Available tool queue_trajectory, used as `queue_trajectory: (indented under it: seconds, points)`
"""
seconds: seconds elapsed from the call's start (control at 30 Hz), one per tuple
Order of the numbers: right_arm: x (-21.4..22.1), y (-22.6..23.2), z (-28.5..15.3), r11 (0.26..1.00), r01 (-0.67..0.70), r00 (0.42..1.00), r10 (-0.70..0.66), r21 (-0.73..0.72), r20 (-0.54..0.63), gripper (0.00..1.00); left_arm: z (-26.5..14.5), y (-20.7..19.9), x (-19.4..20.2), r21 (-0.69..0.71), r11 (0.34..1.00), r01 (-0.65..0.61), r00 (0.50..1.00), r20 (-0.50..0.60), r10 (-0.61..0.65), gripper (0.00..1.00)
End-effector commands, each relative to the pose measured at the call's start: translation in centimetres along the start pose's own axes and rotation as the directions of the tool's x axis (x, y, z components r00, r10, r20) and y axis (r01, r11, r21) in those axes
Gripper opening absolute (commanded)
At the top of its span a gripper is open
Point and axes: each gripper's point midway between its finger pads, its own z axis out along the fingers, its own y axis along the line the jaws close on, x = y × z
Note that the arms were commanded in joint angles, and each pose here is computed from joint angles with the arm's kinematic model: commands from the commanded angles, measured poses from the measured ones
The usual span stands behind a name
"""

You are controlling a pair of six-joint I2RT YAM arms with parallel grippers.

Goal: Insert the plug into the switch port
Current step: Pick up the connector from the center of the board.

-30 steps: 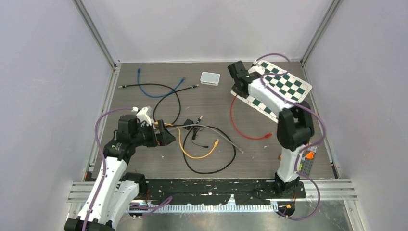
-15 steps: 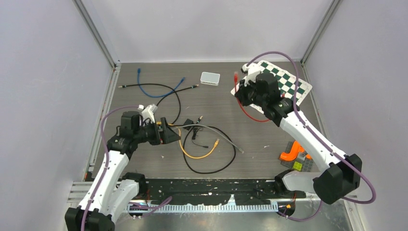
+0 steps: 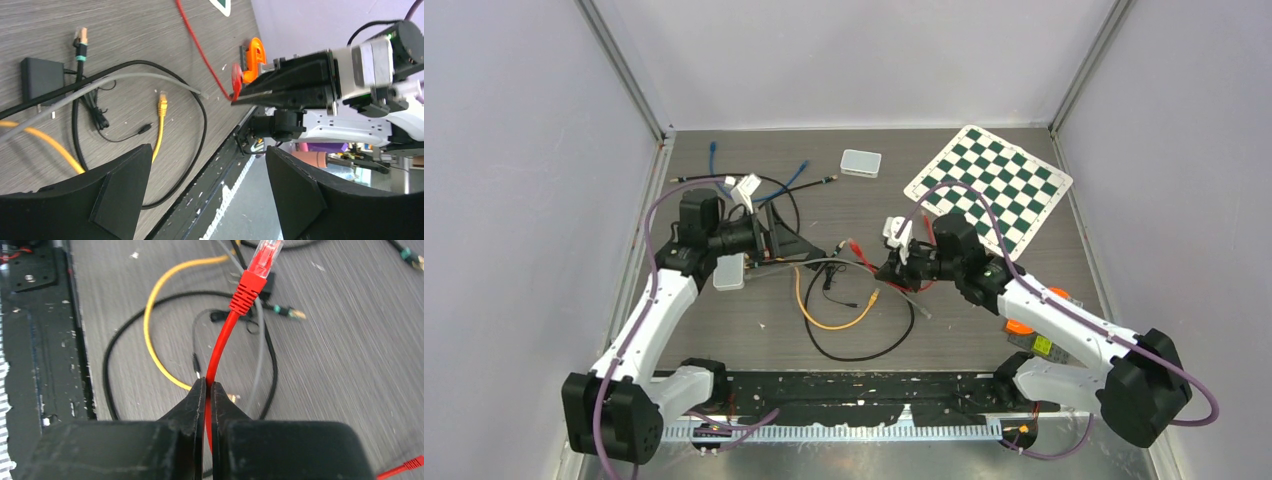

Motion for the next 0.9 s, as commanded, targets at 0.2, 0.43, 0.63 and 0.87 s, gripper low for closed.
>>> queue_trajectory:
  seconds: [0.2, 0.43, 0.63, 0.87]
  points:
    - [-3.4, 3.7, 1.0, 0.981, 0.153, 0.976, -0.131, -0.119, 0.174, 0.05, 2.7, -3.5, -1.5, 0.166, 0.985, -0.044, 0.998, -0.036, 0.051, 0.84]
    - [-2.5, 4.4, 1.3, 0.977, 0.147, 0.980, -0.123, -0.152, 0.156, 0.05, 5.3, -3.0, 0.2, 0.191, 0.982, 0.014, 0.992, -0.124, 0.010, 0.76]
    - [-2.6, 4.2, 1.7, 0.979, 0.143, 0.983, -0.122, -0.148, 0.140, 0.05, 6.4, -2.7, 0.6, 0.200, 0.977, 0.073, 0.986, -0.165, -0.040, 0.64]
    - [-2.2, 4.0, 2.1, 0.981, 0.127, 0.988, -0.111, -0.148, 0.109, 0.05, 6.7, -2.3, 1.5, 0.205, 0.974, 0.093, 0.980, -0.192, -0.053, 0.44]
